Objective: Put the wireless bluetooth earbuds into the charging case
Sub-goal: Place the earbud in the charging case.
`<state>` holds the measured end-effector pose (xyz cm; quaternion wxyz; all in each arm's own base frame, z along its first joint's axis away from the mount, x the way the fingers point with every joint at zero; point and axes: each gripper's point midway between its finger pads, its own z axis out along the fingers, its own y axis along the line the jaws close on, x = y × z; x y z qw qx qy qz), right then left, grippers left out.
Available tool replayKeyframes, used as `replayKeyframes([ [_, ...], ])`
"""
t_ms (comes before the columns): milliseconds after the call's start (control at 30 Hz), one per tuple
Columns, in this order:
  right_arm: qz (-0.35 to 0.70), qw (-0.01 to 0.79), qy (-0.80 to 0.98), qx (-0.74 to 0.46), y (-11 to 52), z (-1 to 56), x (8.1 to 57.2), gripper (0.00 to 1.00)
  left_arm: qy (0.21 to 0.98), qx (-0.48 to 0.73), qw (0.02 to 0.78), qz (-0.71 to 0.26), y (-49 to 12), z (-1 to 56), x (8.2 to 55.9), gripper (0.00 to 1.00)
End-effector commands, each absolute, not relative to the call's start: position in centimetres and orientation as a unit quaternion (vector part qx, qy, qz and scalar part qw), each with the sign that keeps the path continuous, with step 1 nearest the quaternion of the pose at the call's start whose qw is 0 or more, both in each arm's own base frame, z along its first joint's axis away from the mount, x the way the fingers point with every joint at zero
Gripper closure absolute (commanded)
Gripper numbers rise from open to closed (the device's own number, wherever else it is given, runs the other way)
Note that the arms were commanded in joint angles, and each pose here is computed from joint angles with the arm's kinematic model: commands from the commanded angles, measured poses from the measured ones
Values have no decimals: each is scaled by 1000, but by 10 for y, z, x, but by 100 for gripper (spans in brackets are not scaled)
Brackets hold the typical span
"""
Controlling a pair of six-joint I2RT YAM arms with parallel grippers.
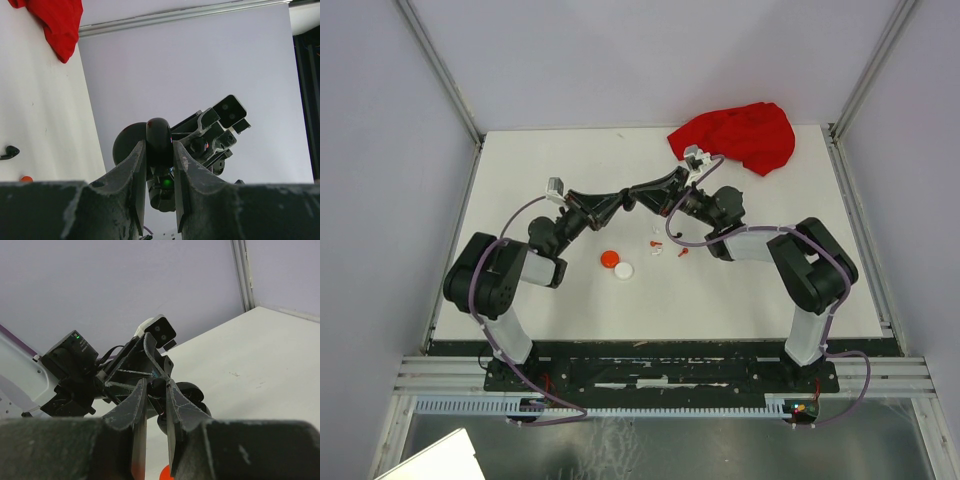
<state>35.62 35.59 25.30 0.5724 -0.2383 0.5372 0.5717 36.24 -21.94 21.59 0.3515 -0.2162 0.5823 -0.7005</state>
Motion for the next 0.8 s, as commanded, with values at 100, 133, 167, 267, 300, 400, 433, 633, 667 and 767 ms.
replayKeyframes([
  [100, 577, 588, 511, -246, 357, 261, 353, 90, 550, -205, 359, -726, -223, 242, 365, 97],
  [133, 577, 588, 511, -246, 357, 261, 353, 90, 549, -205, 360, -726, -222, 243, 364, 97],
  [167, 577, 587, 512, -246, 357, 259, 353, 90, 549, -205, 359, -726, -223, 243, 364, 97],
  [267, 575, 587, 514, -246, 358, 257, 354, 90, 548, -204, 359, -728, -223, 244, 363, 97],
  [300, 574, 587, 515, -246, 358, 256, 355, 90, 548, -204, 359, -728, -223, 245, 362, 97],
  [400, 574, 586, 516, -246, 358, 254, 355, 90, 547, -203, 359, -729, -223, 246, 361, 97],
  [433, 574, 586, 516, -246, 358, 253, 355, 90, 546, -202, 359, -729, -222, 247, 360, 97],
  [633, 573, 586, 517, -245, 358, 252, 356, 90, 544, -200, 360, -731, -222, 250, 359, 97],
  [667, 573, 586, 517, -246, 358, 251, 356, 90, 544, -200, 359, -731, -222, 250, 359, 97],
  [767, 572, 587, 518, -245, 359, 251, 357, 91, 543, -200, 359, -733, -222, 251, 358, 97],
])
